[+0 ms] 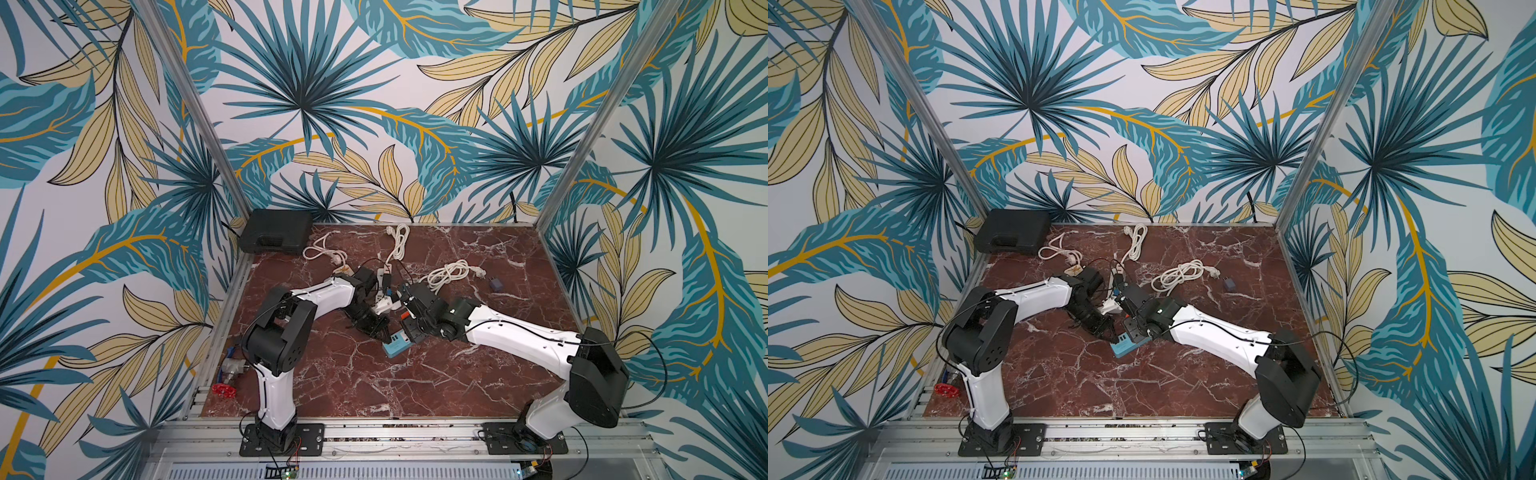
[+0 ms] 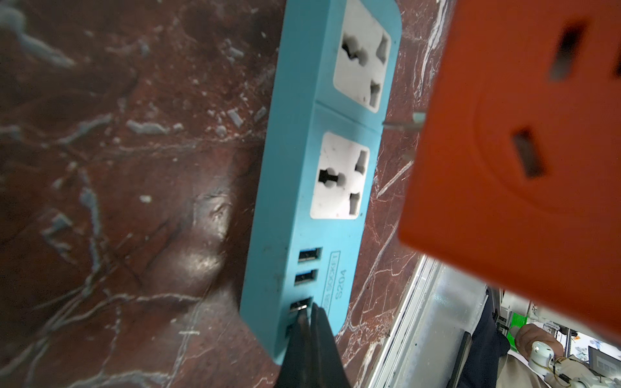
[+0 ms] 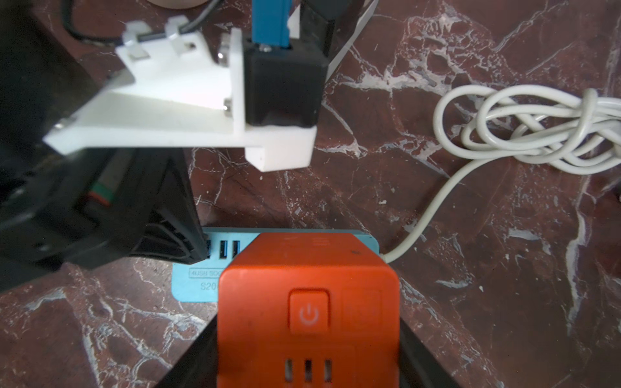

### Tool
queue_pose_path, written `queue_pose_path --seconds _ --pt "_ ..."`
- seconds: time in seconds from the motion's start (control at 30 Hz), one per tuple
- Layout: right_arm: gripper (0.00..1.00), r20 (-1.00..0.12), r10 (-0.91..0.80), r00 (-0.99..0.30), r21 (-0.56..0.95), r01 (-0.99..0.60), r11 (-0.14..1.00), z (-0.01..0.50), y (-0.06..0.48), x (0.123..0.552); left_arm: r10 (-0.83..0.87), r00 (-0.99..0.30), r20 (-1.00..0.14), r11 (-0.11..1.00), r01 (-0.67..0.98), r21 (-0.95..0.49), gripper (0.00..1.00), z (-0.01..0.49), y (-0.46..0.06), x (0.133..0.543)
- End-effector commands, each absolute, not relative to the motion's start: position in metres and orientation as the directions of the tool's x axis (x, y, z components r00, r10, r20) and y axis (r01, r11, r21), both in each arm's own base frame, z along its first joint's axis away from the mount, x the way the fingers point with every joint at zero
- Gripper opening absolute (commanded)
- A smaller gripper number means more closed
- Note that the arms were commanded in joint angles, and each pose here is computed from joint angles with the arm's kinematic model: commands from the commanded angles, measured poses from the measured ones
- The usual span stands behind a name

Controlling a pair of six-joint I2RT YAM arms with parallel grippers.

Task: Pull the plug off the socket
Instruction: Remove the plug from the socket.

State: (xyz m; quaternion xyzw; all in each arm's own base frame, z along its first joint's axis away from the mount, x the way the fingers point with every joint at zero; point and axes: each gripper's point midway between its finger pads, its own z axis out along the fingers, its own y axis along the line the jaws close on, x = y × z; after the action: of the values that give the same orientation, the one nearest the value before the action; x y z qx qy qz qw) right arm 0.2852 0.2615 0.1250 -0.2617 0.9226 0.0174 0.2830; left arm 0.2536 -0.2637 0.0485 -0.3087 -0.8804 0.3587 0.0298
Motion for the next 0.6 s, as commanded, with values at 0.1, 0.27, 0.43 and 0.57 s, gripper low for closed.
queue_pose_path --seconds 0.1,0.27,0.43,0.57 --pt "0.0 -0.591 -0.419 -0.689 -0.123 -0.437 0.891 0.148 0.257 0.298 0.594 -0.798 -0.104 0.649 0.552 -0.523 0.0 0.005 -0.241 0.261" --pt "0.0 -0.623 -0.334 -0.708 -0.042 -0.396 0.917 0.165 0.247 0.299 0.594 -0.798 -0.107 0.648 0.553 -0.524 0.0 0.006 -0.241 0.261" --pt "0.0 -0.662 -0.194 -0.724 0.011 -0.269 0.963 0.183 0.213 0.308 0.592 -0.798 -0.116 0.644 0.554 -0.527 0.0 0.009 -0.243 0.262" --pt "0.0 -0.678 -0.024 -0.735 0.058 -0.086 0.995 0.185 0.165 0.314 0.592 -0.797 -0.12 0.643 0.557 -0.526 0.0 0.01 -0.243 0.262"
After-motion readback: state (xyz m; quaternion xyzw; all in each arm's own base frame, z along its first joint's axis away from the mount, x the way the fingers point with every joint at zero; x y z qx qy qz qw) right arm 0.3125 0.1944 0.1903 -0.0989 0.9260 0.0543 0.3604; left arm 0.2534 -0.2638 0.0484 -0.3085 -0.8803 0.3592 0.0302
